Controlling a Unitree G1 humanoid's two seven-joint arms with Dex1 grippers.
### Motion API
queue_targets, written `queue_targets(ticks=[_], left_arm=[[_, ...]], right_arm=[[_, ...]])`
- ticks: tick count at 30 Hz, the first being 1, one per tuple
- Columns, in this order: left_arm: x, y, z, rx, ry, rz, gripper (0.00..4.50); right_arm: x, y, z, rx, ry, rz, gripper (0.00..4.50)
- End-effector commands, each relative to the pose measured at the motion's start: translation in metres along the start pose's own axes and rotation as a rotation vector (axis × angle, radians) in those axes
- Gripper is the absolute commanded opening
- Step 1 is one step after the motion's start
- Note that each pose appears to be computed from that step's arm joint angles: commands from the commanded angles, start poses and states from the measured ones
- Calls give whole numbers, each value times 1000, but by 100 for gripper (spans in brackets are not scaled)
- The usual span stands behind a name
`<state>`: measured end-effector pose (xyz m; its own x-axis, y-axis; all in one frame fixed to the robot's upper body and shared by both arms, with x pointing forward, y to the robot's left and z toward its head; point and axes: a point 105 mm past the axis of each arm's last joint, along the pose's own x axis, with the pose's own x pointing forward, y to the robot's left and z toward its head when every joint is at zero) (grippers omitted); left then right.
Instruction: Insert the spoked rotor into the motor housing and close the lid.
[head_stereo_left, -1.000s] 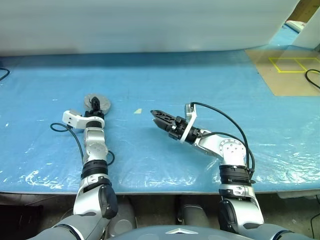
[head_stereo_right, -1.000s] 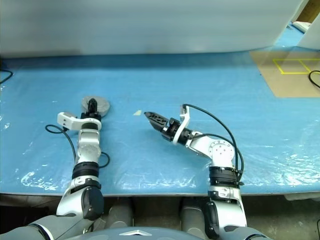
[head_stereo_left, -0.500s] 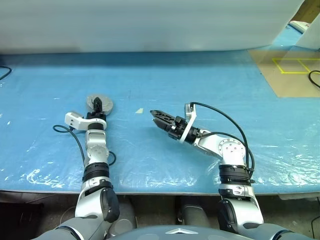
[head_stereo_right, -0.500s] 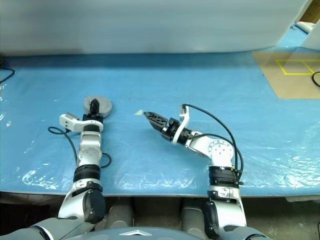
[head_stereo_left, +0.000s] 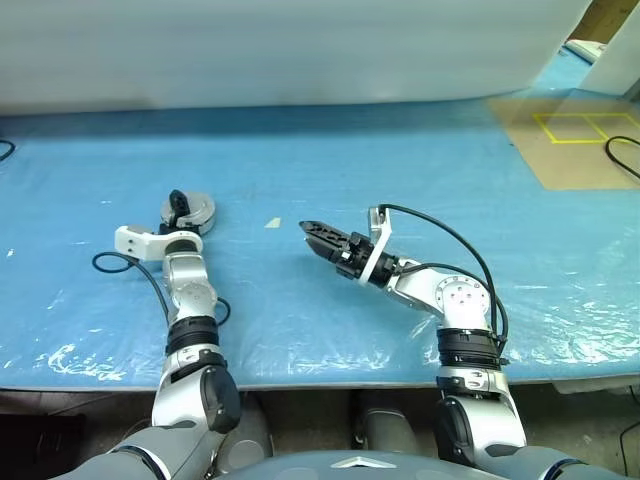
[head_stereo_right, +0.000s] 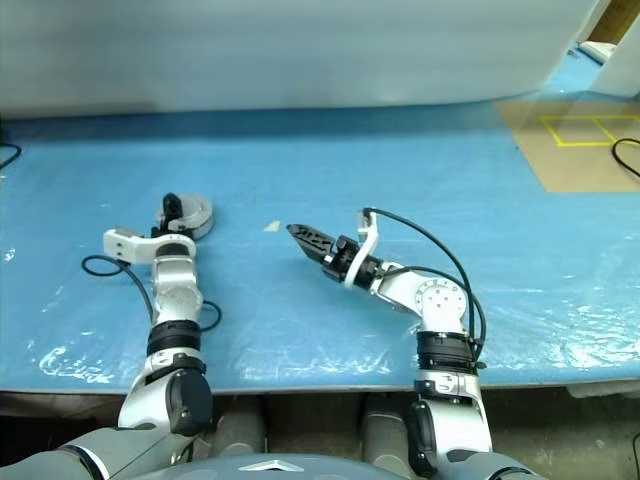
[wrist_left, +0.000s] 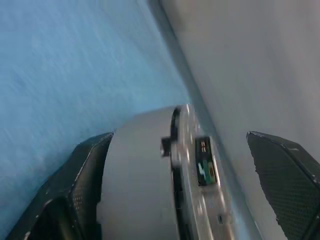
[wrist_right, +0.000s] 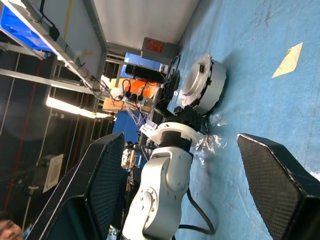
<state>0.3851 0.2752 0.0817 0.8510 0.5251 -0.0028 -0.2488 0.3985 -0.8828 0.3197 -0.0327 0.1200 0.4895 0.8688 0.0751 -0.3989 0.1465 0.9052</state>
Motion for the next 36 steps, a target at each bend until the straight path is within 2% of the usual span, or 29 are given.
queue_targets(ticks=[1,8,11,15,19,22,24,27,30,33,36], left_arm=[[-3,42,31,103,-118,180,448],[-4,37,55,278,-208,149,448],[-1,2,53,363,-185,-79,448],[-2,-29,47,440,-139,-283,448],[-10,-52,41,483,-88,-470,448],[-20,-62,40,485,-56,-583,448],[-38,-71,32,537,12,-727,448],[-71,-77,13,652,165,-949,448],[-102,-75,-5,735,324,-1119,448],[-124,-71,-16,785,443,-1229,448],[-136,-73,-20,791,499,-1300,448]], right_arm=[[3,11,4,-34,-9,42,381],[4,11,2,-36,-9,44,381],[4,10,2,-37,-12,43,381],[6,9,4,-62,-18,31,381],[12,-1,9,-166,-46,-29,381],[16,-5,18,-290,-81,-62,381],[18,-8,28,-504,-101,-103,381],[20,-1,42,-746,-158,-78,381],[19,0,51,-906,-167,-68,381],[15,5,53,-1037,-140,-14,381],[7,7,46,-1144,-60,56,381]])
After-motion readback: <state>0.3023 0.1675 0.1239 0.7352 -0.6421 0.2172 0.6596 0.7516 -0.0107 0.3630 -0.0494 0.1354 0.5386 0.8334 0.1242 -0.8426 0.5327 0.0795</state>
